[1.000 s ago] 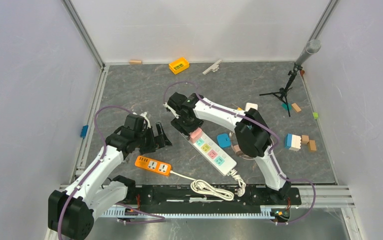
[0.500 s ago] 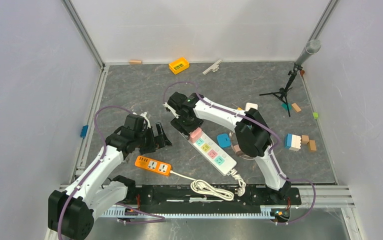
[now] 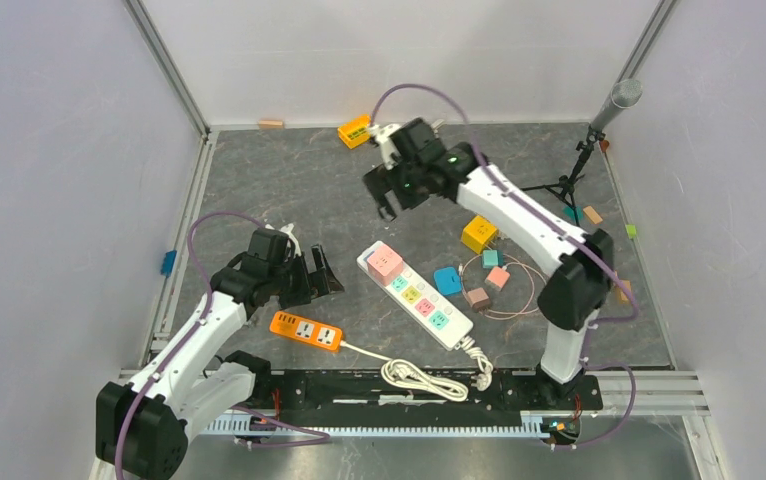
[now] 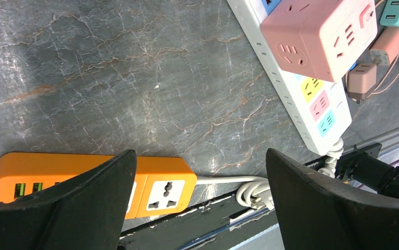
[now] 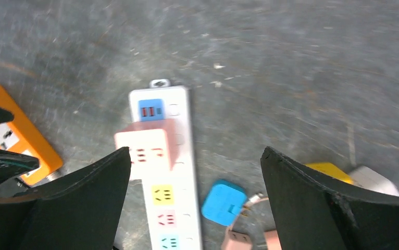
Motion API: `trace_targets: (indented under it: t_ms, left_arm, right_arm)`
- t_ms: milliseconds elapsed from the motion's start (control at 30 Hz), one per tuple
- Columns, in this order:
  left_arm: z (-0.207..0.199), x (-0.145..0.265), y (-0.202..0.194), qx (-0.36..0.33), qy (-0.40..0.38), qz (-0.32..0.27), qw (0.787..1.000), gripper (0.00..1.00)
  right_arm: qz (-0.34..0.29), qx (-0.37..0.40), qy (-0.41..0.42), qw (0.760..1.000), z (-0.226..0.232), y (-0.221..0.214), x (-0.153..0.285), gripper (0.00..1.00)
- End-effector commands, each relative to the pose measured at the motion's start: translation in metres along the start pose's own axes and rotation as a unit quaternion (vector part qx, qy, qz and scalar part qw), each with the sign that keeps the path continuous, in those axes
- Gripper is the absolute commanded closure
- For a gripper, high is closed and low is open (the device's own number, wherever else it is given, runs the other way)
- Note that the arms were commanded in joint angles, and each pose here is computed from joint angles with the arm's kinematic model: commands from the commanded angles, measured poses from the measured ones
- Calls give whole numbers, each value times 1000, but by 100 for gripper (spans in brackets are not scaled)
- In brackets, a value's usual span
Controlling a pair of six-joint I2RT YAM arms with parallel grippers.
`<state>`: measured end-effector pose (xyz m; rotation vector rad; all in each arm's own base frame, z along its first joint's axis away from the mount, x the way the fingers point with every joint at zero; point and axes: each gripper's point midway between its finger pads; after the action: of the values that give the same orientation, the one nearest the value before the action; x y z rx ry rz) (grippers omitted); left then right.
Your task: Insert the plug
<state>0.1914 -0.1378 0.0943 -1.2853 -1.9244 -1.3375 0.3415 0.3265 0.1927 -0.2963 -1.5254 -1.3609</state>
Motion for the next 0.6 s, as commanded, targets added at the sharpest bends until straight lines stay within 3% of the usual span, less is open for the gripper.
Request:
trace_targets:
  t_ms: [0,233,567]
  left_arm:
    - [-2,2,9,4,1,-22,1000,0]
    - [-1,3,8,6,1,-22,1000,0]
    - [-2,0,7,4,0,-12,1000,0]
  right_arm:
    - [-29,-32,-55,998,-52,5,22,2]
    - [57,-4,-171,984,-141,-42,10,2]
    - [173,9,-201,964,-190,-91,-25,2]
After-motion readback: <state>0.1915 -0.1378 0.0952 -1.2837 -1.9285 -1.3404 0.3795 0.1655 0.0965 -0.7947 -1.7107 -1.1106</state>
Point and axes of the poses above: each gripper's point midway between its finger pads, its own x axis back along the fingers, its own z axis along the line the jaws close on, y = z × x, and after that the axes turned 12 degrees about -x, right-handed
